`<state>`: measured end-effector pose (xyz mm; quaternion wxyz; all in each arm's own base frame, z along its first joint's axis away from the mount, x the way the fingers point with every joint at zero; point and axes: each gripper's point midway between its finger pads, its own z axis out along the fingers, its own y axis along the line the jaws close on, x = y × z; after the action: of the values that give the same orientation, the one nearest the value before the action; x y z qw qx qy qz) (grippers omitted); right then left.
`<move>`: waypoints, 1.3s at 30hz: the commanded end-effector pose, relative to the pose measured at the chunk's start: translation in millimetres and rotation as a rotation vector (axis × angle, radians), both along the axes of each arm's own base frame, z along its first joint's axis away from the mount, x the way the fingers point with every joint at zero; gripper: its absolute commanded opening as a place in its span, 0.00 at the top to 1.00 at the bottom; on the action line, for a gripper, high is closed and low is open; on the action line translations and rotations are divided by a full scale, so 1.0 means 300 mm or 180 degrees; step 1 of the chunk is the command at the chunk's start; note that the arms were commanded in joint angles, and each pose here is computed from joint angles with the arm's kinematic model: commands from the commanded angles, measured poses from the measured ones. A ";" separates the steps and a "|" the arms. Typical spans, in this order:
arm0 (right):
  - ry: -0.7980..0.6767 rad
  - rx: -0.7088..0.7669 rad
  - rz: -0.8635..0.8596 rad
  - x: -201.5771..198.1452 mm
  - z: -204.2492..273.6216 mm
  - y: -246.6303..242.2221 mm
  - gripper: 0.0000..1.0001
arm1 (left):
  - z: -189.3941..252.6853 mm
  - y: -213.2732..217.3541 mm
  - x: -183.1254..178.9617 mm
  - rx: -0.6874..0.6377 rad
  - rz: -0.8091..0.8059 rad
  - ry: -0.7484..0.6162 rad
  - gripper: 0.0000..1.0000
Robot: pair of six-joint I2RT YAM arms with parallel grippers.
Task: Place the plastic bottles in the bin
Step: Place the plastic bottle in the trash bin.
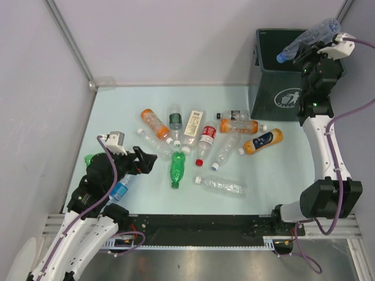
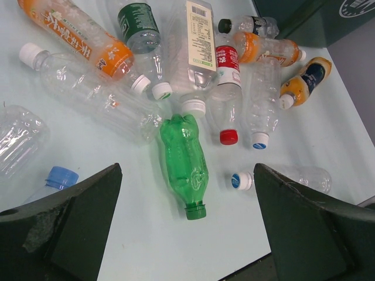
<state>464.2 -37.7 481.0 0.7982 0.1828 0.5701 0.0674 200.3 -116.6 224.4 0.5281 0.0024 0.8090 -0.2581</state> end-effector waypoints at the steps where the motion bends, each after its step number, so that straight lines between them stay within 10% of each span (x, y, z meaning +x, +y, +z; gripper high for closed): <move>1: -0.0410 0.0023 -0.0205 0.017 0.167 -0.060 1.00 | 0.012 -0.003 0.005 0.0013 -0.0019 -0.0060 0.00; 14: 0.0022 -0.0202 -0.0266 0.189 0.085 -0.082 0.72 | 0.005 -0.006 0.006 0.0021 -0.0033 -0.0031 0.00; 24: 0.0014 -0.0250 -0.0276 0.170 0.107 -0.082 0.00 | 0.009 0.001 0.006 0.0024 -0.0001 -0.0049 0.00; 39: 0.0698 0.0151 0.0287 -0.073 -0.019 0.038 0.00 | -0.025 0.065 0.029 0.0117 0.0407 0.0094 0.00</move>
<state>477.7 -43.8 488.5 0.7601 0.1797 0.6223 0.0519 203.5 -111.1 220.5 0.5283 -0.0090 0.8136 -0.2426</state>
